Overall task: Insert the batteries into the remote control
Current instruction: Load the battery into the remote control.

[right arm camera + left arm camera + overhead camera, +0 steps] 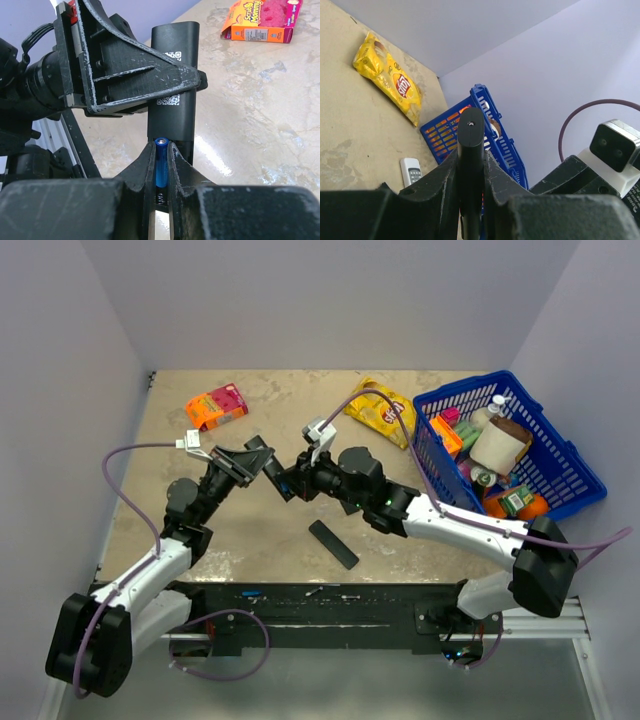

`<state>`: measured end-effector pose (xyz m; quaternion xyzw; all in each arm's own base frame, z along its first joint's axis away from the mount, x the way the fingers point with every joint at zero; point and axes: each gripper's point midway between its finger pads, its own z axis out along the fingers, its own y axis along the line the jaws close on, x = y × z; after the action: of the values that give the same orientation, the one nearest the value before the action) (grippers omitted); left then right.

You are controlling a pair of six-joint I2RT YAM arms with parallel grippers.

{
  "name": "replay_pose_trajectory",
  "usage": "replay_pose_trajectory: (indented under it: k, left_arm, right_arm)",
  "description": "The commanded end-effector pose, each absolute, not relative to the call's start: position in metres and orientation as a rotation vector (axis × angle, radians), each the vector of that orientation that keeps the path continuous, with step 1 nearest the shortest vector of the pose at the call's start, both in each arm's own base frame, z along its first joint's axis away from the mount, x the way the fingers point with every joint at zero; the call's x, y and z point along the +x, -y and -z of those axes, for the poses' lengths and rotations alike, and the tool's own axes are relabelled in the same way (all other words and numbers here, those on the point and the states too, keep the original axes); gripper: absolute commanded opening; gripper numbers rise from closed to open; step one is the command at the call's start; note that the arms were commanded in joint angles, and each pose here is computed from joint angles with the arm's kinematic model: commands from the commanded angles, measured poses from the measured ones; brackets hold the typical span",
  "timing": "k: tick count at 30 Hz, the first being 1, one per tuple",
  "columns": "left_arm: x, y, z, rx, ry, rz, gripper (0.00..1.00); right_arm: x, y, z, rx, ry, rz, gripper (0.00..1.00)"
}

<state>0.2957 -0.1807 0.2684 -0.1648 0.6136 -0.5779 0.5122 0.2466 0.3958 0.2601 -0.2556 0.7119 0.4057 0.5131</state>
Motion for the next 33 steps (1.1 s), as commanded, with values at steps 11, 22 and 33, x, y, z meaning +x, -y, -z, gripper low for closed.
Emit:
replay_pose_trajectory:
  k: [11,22,33]
  left_arm:
    - [0.298,0.178,-0.312,-0.365,-1.351,1.414,0.0]
    - [0.294,0.189,-0.316,-0.282,-1.348,1.451,0.0]
    - [0.292,0.192,-0.311,-0.263,-1.371,1.451,0.0]
  right_arm:
    - [0.233,-0.369,-0.227,-0.679,-1.8,-0.863,0.0]
    - [0.24,-0.382,-0.248,-0.669,-1.745,-0.895,0.0]
    - [0.254,-0.382,-0.283,-0.588,-1.637,-0.883,0.0]
